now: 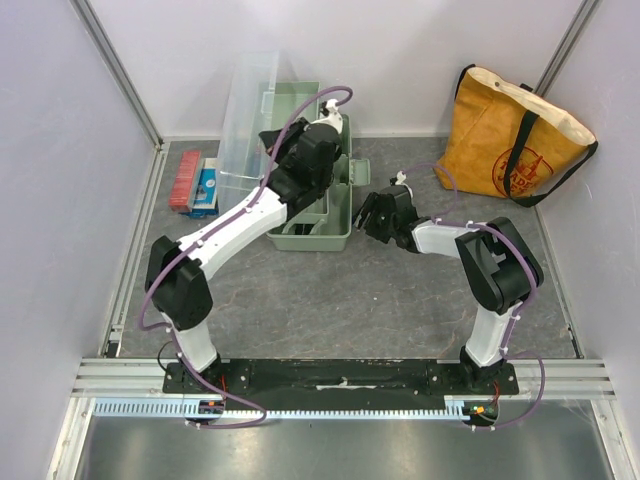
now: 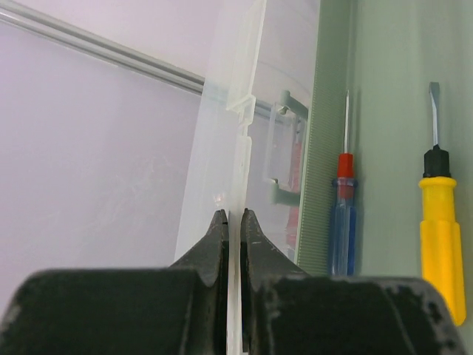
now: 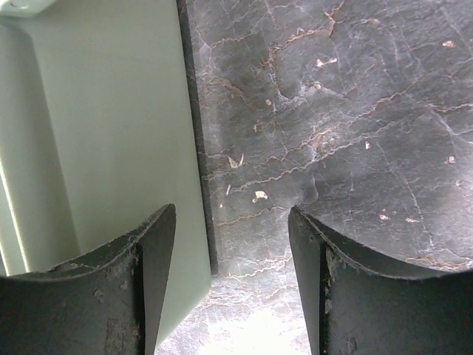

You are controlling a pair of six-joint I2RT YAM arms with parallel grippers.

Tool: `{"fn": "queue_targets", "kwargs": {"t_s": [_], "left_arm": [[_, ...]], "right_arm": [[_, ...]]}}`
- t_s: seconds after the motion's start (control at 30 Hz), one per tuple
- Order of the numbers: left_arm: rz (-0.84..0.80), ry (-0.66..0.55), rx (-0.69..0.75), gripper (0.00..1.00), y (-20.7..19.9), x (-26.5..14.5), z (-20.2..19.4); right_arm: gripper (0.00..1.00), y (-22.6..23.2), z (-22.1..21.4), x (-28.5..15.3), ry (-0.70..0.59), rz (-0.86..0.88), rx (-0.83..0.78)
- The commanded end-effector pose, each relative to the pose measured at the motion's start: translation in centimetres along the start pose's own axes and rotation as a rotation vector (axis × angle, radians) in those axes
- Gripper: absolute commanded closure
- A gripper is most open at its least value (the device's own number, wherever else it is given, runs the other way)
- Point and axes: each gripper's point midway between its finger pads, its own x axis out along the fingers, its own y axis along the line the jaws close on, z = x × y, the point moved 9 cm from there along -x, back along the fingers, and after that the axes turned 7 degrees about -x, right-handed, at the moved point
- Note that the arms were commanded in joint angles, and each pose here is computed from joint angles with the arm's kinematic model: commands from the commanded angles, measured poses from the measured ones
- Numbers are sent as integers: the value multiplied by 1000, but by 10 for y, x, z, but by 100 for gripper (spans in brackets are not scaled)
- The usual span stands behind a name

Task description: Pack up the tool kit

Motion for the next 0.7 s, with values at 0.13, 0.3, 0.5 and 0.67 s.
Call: {"fn": "queue_targets", "kwargs": {"t_s": [0.13, 0.3, 0.5, 0.67], "left_arm": [[127, -61, -196, 95, 18, -29, 48], [127, -56, -191, 65, 1, -35, 58], [103, -71, -170, 36, -14, -43, 68], [69, -76, -170, 37, -30, -48, 68]], "right_arm": [[31, 6, 5, 3, -17, 3, 7], [31, 5, 3, 5, -3, 10, 13], [31, 4, 1, 7, 8, 7, 13], [31, 1, -1, 9, 14, 6, 23]]}}
